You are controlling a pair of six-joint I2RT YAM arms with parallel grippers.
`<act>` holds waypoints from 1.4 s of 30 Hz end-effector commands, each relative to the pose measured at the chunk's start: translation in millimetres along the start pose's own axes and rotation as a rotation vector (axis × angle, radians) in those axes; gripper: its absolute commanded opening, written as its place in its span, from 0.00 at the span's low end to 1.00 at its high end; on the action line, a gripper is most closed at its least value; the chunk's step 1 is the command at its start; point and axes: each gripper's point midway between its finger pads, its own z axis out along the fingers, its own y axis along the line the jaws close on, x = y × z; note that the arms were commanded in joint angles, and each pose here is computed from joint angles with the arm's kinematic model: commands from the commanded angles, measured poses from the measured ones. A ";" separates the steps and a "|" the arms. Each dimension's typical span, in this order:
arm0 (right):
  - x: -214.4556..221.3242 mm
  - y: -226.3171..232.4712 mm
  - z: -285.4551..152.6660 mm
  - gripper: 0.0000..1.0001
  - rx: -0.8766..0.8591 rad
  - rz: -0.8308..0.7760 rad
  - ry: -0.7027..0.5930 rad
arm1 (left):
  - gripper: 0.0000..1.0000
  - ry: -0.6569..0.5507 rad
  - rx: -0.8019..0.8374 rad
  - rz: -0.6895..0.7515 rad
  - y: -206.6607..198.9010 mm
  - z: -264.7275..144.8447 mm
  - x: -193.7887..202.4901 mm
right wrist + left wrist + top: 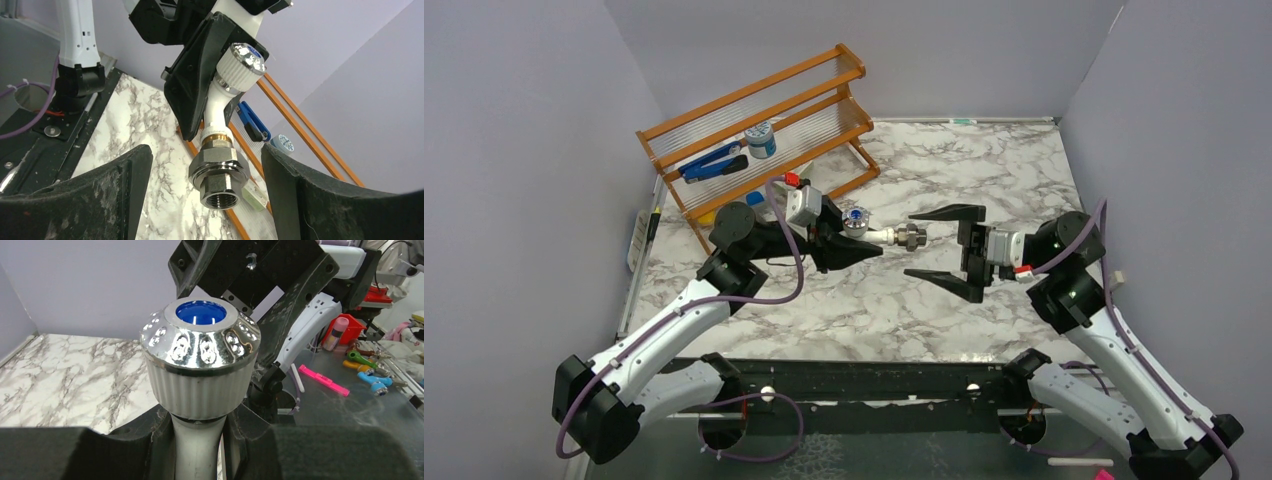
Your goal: Install the water faucets
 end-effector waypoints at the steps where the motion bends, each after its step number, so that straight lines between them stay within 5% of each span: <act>1: 12.7 0.4 -3.0 0.84 0.016 -0.029 0.035 | 0.00 -0.073 0.057 0.071 -14.6 3.9 -34.7; 26: 29.9 -4.6 -3.5 0.62 0.059 -0.029 0.067 | 0.00 -0.056 0.097 0.076 -18.5 6.0 -31.0; 42: 25.4 -5.1 -3.0 0.24 0.080 0.069 0.055 | 0.00 -0.049 0.107 0.105 -19.6 4.8 -26.2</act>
